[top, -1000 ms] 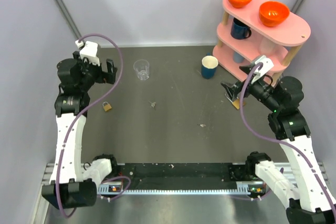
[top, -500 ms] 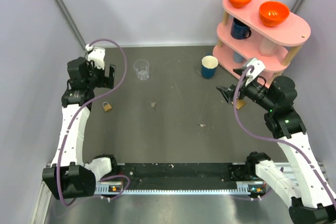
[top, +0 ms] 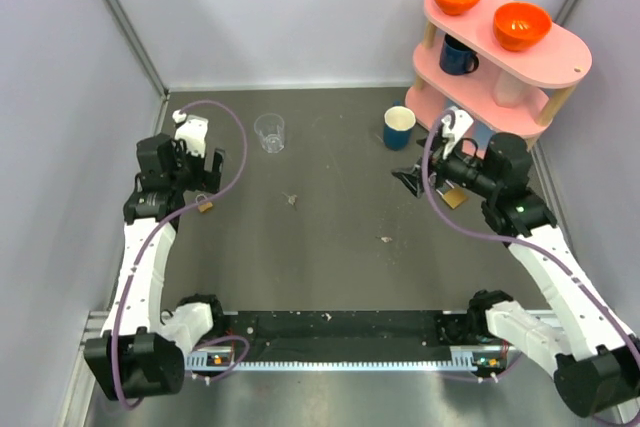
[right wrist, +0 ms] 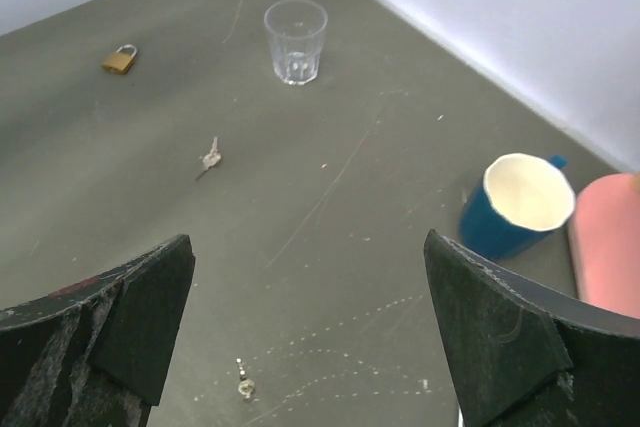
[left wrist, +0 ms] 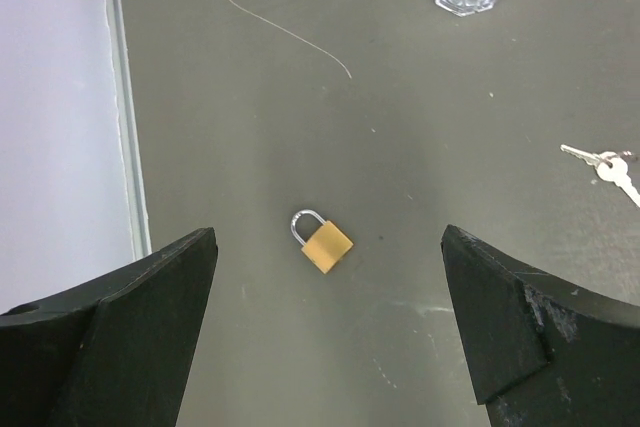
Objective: Unlock with the key
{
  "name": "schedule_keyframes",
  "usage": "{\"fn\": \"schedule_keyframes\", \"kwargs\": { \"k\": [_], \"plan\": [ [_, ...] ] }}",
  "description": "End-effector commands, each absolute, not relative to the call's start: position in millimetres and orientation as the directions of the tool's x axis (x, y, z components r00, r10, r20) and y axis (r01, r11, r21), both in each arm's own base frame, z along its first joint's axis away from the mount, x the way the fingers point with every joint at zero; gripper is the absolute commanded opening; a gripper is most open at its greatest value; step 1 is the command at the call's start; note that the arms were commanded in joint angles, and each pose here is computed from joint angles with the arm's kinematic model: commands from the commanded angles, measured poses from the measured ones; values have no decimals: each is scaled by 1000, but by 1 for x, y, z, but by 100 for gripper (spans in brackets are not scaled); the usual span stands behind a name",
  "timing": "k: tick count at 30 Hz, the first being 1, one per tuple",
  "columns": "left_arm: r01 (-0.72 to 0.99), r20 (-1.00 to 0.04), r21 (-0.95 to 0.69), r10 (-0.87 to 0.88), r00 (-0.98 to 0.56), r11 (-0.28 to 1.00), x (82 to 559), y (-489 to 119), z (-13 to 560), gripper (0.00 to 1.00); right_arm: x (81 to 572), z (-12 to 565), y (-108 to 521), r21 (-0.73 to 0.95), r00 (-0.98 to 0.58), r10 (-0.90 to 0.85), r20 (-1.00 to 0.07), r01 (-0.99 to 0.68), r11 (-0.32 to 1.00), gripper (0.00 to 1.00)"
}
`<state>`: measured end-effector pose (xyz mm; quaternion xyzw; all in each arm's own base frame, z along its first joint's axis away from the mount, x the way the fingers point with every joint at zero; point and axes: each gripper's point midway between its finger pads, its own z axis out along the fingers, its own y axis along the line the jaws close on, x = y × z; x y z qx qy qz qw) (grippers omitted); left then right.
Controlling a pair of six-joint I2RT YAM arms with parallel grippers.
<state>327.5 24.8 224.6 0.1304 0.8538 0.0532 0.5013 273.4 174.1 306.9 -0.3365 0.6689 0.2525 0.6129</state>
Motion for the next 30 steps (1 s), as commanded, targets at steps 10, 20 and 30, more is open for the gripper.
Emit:
{"fn": "schedule_keyframes", "kwargs": {
  "k": [10,20,30],
  "plan": [
    [214,-875,183,258,-409,959,294,8,235,99,317,187,181,62,-410,-354,-841,-722,689,76],
    [212,-892,174,245,-380,962,287,4,240,99,291,96,171,117,-594,-533,-602,-727,677,64],
    [220,-895,163,238,-376,962,286,2,237,99,265,54,185,113,-588,-660,-469,-781,615,54]
  ]
}}
